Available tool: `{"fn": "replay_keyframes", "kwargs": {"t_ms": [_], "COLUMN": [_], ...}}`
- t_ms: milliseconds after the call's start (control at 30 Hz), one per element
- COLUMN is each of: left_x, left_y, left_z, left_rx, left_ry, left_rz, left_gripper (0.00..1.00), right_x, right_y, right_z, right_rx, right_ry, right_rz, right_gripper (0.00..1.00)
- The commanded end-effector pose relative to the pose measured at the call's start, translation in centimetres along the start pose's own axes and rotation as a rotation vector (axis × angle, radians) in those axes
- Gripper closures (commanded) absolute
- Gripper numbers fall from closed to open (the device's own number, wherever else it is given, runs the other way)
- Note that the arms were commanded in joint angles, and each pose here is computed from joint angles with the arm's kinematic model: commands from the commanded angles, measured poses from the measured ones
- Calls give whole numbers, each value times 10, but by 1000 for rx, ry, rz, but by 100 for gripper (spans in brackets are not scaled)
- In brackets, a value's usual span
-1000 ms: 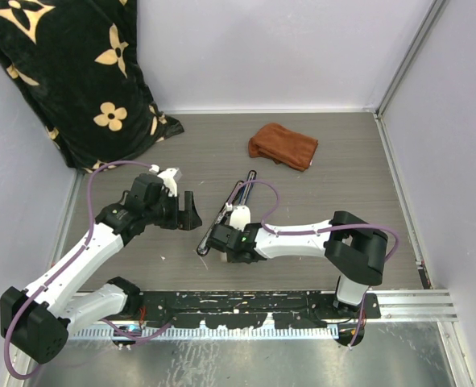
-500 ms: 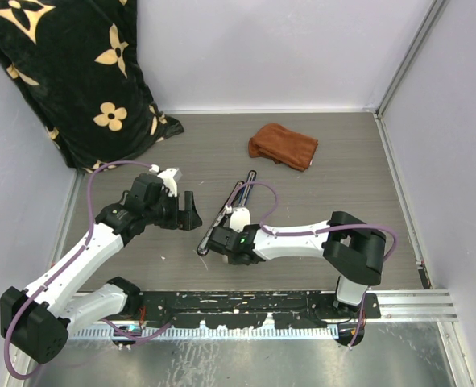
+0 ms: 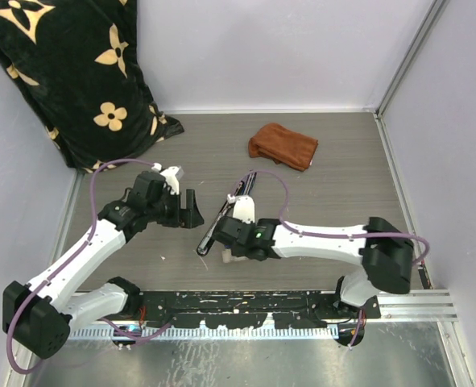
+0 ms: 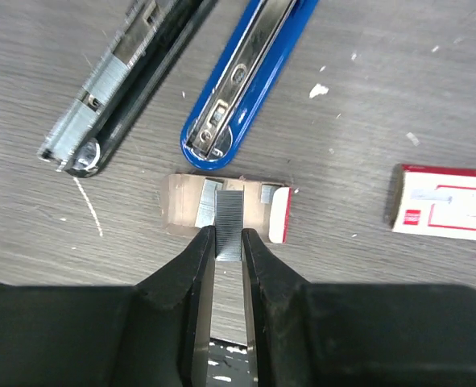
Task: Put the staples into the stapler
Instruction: Pick up the staple from the staple box, then adjust the stapler at the center of the board.
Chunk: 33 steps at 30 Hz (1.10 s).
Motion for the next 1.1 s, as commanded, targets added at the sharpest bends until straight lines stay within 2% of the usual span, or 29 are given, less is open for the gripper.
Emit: {"fn": "replay_keyframes", "kwargs": {"t_ms": [0, 267, 433, 733, 1067], "left_x": [-25, -71, -87, -90, -83], "left_y": [34, 38, 49, 62, 49], "left_z": [3, 50, 80, 146, 170], "left_rx": [-78, 1, 10, 54, 115], "left_ry": [-94, -132, -142, -120, -87], "left_rz": [6, 94, 119, 105, 73], "left_gripper": [21, 22, 22, 27, 30], "right_x": [-10, -90, -122, -137, -135], "right_y": [45, 73, 85, 89, 83], "right_z": [-33, -27, -32, -37, -44], "right_rx": [-98, -112, -137, -149, -145], "right_ry": [53, -6, -20, 1, 51], "right_rz": [11, 84, 122, 157, 178], "right_gripper": [77, 77, 77, 76, 76]}}
Point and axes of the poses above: each gripper's point midway between its finger pads, its own z axis out along the fingers, its own x axis along the line the jaws close on, y = z × x, the point moved 1 cm from there along -z, back along the fingers, and after that the axes turned 9 degrees about z, right-handed, at the moved point
